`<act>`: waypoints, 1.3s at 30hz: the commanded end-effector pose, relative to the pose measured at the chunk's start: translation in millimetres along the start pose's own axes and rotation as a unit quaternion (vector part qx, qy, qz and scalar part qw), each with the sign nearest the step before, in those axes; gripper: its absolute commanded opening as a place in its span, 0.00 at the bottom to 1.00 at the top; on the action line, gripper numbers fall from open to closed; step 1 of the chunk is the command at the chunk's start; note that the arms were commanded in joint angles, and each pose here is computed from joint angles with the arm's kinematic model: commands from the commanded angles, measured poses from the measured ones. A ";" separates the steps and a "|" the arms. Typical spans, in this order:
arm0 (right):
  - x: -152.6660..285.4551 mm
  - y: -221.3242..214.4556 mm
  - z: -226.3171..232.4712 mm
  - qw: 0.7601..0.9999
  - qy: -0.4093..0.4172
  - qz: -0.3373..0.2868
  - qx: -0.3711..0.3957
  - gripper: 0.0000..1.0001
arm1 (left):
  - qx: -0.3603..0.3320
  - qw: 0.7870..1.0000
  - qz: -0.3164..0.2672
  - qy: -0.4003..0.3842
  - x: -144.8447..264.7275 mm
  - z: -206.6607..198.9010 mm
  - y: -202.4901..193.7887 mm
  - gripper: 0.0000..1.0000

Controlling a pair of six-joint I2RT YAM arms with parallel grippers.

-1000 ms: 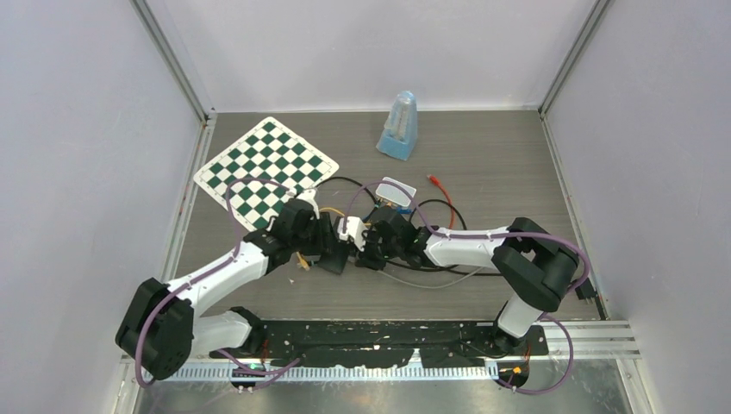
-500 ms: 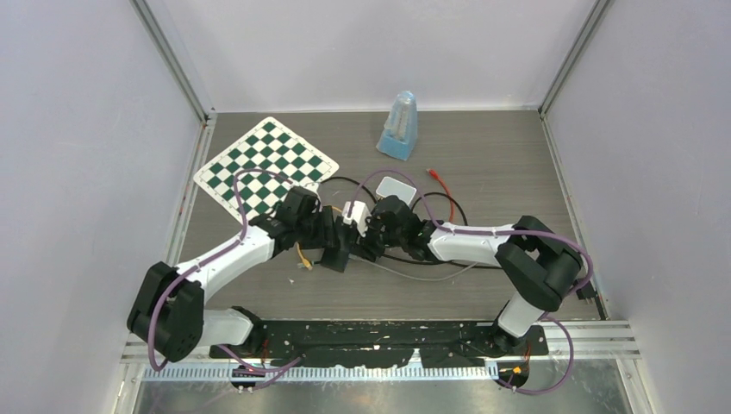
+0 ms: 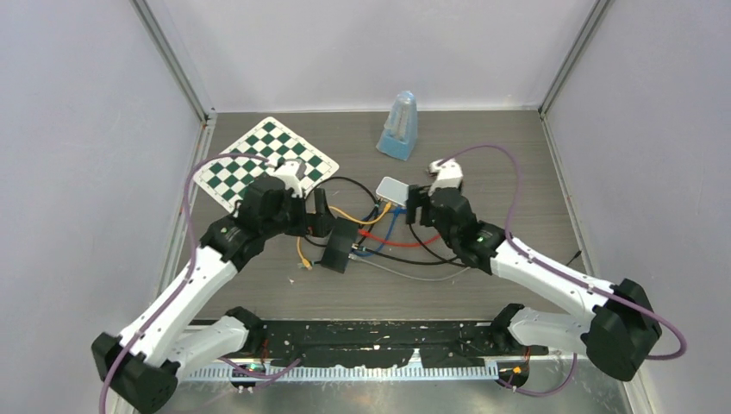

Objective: Insert the plug into the switch port
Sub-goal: Insert the connector into the switch port, then pick up the plug from the corner of the board.

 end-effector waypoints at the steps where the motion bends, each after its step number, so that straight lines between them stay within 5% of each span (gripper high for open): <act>1: 26.2 9.4 -72.1 0.941 -0.298 -0.075 -0.142 0.82 | -0.051 0.998 -0.033 -0.001 34.1 2.3 2.0 1.00; 8: 69.7 12.2 -158.9 0.795 -0.532 -0.155 -0.246 0.88 | -0.085 0.987 -0.046 0.131 43.5 35.0 -34.2 1.00; 18: 114.7 -11.0 -227.9 0.623 -0.673 -0.180 -0.356 0.84 | -0.101 0.989 -0.050 0.097 47.0 30.9 -38.9 1.00; 27: 116.1 -50.3 -268.9 0.566 -0.714 -0.107 -0.398 0.83 | -0.100 0.987 -0.049 0.116 47.5 34.3 -39.9 1.00; 39: 112.1 -68.5 -303.0 0.577 -0.691 -0.039 -0.433 0.78 | -0.103 0.985 -0.049 0.132 47.9 37.2 -38.7 0.99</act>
Point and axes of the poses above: each gripper's point midway between its finger pads, its own x axis back along the fingers, its own z axis along the line the jaws close on, y = z × x, the point moved 9 cm from there along x, back along the fingers, and after that the axes turned 13 degrees about -x, right-handed, at the moved point
